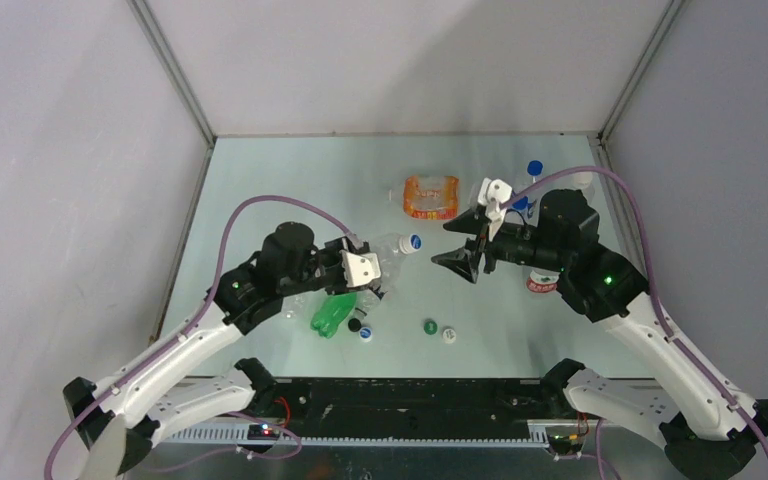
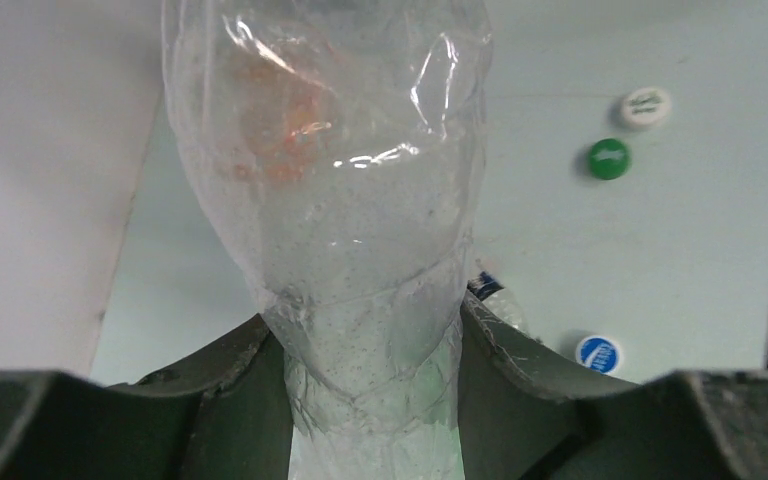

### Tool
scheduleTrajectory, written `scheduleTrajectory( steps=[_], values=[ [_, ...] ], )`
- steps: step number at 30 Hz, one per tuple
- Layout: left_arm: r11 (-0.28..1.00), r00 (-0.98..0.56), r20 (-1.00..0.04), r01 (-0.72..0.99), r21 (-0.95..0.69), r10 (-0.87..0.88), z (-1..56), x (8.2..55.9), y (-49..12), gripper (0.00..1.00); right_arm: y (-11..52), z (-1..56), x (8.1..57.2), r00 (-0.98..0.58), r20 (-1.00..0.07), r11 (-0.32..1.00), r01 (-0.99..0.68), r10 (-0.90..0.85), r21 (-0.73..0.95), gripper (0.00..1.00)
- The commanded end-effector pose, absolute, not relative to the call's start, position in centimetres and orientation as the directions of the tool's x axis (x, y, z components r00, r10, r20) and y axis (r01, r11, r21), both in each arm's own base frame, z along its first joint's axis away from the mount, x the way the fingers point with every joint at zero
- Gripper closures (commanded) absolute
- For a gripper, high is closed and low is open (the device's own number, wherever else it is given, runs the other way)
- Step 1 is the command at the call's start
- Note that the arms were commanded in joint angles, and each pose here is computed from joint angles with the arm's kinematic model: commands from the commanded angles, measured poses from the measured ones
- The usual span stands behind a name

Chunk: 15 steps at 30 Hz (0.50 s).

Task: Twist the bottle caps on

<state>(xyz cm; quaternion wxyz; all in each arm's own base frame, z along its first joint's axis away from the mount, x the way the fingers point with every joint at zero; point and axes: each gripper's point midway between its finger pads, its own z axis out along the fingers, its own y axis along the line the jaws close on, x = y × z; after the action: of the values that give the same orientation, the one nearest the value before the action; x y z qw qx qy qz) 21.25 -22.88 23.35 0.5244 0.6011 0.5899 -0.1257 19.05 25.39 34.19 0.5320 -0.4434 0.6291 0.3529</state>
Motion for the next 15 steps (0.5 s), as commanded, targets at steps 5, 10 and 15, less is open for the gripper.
scheduleTrajectory(
  steps=[5, 10, 15],
  values=[
    [0.017, 0.251, -0.830, 0.954, 0.298, 0.498, 23.6, 16.8, -25.1, 1.00, 25.6, 34.3, 16.5, 0.176, -0.957, 0.139, -0.967, -0.229, -0.212, 0.38],
    [-0.013, 0.250, -0.834, 0.960, 0.280, 0.491, 23.7, 16.5, -25.5, 1.00, 26.0, 34.4, 15.4, 0.180, -0.960, 0.061, -0.979, -0.216, -0.197, 0.40],
    [-0.030, 0.252, -0.831, 0.962, 0.273, 0.495, 23.6, 16.5, -25.7, 1.00, 26.5, 34.6, 14.7, 0.166, -0.966, 0.012, -0.985, -0.198, -0.172, 0.44]
  ],
)
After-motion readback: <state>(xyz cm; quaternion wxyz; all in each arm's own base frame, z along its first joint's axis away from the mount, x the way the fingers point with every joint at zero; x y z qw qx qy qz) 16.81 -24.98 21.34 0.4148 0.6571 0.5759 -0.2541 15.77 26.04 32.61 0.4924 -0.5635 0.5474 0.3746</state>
